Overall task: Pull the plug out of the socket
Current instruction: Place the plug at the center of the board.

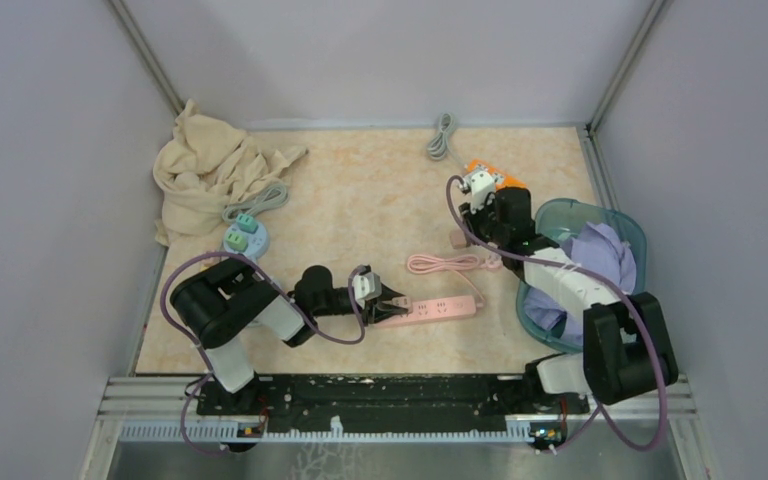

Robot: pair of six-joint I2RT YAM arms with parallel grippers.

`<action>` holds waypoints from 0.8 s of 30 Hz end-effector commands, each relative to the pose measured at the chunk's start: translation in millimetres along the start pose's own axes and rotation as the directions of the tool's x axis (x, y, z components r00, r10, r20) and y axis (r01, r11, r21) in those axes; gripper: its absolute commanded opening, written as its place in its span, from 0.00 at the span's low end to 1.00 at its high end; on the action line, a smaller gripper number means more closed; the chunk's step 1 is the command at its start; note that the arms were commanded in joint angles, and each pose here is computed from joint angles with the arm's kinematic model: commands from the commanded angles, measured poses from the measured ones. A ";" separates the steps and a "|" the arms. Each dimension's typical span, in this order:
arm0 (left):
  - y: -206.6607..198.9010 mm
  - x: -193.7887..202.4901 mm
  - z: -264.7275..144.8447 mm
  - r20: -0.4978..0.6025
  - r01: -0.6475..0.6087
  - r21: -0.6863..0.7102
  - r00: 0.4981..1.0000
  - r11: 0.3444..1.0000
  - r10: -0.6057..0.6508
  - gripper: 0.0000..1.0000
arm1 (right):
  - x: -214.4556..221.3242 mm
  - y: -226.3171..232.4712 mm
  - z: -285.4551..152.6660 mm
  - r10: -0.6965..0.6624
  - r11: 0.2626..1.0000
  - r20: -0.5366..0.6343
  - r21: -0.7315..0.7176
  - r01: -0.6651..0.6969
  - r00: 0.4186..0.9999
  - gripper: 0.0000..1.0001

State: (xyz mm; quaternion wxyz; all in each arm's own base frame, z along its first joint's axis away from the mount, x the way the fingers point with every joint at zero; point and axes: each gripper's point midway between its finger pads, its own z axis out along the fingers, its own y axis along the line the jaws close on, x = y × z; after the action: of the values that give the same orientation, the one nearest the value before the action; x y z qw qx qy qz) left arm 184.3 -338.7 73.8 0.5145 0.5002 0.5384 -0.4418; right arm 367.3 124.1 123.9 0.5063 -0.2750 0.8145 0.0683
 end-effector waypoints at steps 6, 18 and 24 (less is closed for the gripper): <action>-6.7 29.2 -9.9 -0.085 0.043 0.010 0.995 0.999 -0.042 0.01 | -49.6 -25.0 10.3 0.041 0.998 0.046 -0.041 -0.039 0.998 0.06; -6.3 27.5 -12.8 -0.071 0.041 0.007 0.997 0.999 -0.040 0.01 | -31.9 -61.8 41.2 0.103 0.992 -0.013 0.074 -0.102 0.995 0.14; -7.6 27.3 -14.3 -0.069 0.040 0.011 0.997 0.999 -0.039 0.01 | -17.7 -66.7 58.6 0.201 0.973 -0.033 0.121 -0.195 0.979 0.15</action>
State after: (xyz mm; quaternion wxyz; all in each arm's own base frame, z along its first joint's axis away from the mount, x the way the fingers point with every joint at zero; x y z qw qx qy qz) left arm 183.3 -335.7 73.9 0.5173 0.5001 0.5353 -0.4424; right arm 432.1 103.1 108.0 0.4577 -0.2123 0.8605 0.0705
